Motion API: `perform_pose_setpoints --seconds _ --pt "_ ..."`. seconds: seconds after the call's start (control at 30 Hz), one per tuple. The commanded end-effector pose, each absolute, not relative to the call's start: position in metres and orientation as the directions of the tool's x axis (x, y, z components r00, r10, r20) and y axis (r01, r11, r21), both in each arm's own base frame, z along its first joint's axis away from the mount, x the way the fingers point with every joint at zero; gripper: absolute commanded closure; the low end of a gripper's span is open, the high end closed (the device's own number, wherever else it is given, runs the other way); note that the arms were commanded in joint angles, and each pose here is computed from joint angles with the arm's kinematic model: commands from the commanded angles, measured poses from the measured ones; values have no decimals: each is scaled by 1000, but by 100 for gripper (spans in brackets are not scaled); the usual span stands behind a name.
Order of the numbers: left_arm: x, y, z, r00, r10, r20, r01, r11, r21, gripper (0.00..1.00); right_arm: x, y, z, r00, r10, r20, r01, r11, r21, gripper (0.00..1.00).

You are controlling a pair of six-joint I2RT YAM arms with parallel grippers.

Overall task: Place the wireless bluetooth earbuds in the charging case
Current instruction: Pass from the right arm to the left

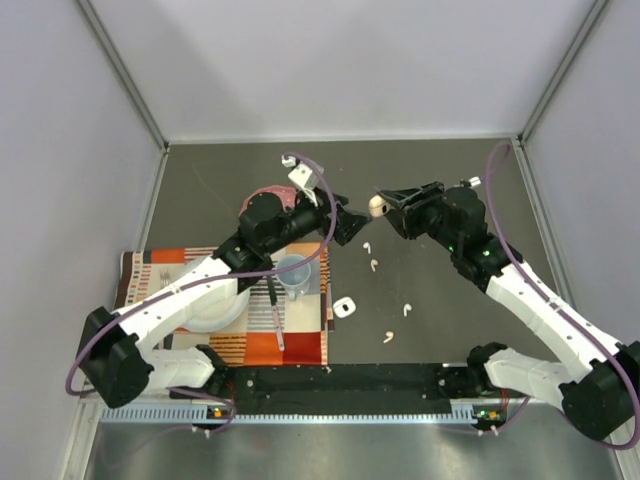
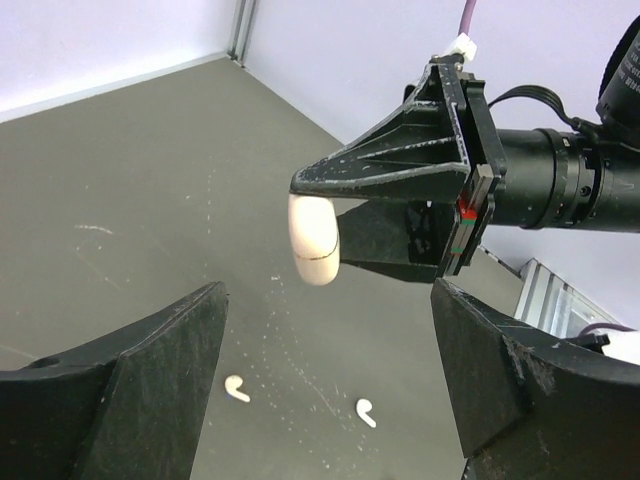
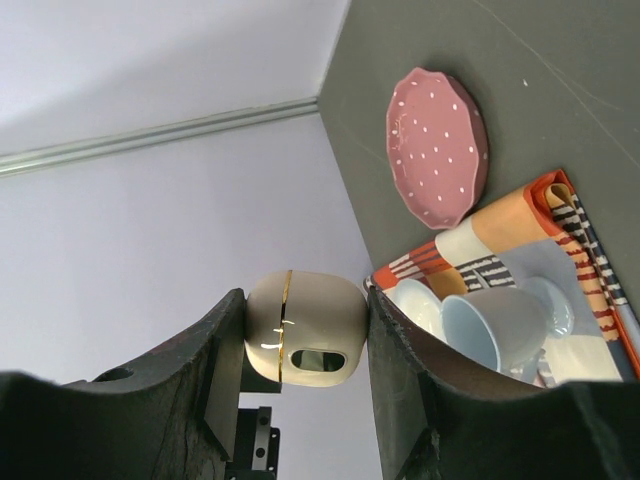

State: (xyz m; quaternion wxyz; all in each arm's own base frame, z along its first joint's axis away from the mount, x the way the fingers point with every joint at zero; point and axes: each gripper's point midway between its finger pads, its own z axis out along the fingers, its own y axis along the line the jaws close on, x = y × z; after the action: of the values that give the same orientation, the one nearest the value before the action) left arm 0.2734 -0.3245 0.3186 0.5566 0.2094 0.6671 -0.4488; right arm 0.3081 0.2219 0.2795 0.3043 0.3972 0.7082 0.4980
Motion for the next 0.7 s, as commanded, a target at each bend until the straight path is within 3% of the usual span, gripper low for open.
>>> perform_pose_setpoints --seconds 0.0,0.5,0.6,0.67 --pt "279 -339 358 -186 -293 -938 816 486 -313 12 306 226 311 -502 865 -15 182 122 976 100" --pt "300 -365 341 -198 -253 -947 794 525 -306 31 302 230 314 -531 847 -10 170 119 978 100" --pt "301 -367 338 -206 -255 -945 792 523 -314 46 301 231 314 -536 844 -11 168 119 979 100" --pt "302 -368 339 -207 -252 -945 792 524 -313 48 302 230 315 -534 845 -13 167 120 979 100"
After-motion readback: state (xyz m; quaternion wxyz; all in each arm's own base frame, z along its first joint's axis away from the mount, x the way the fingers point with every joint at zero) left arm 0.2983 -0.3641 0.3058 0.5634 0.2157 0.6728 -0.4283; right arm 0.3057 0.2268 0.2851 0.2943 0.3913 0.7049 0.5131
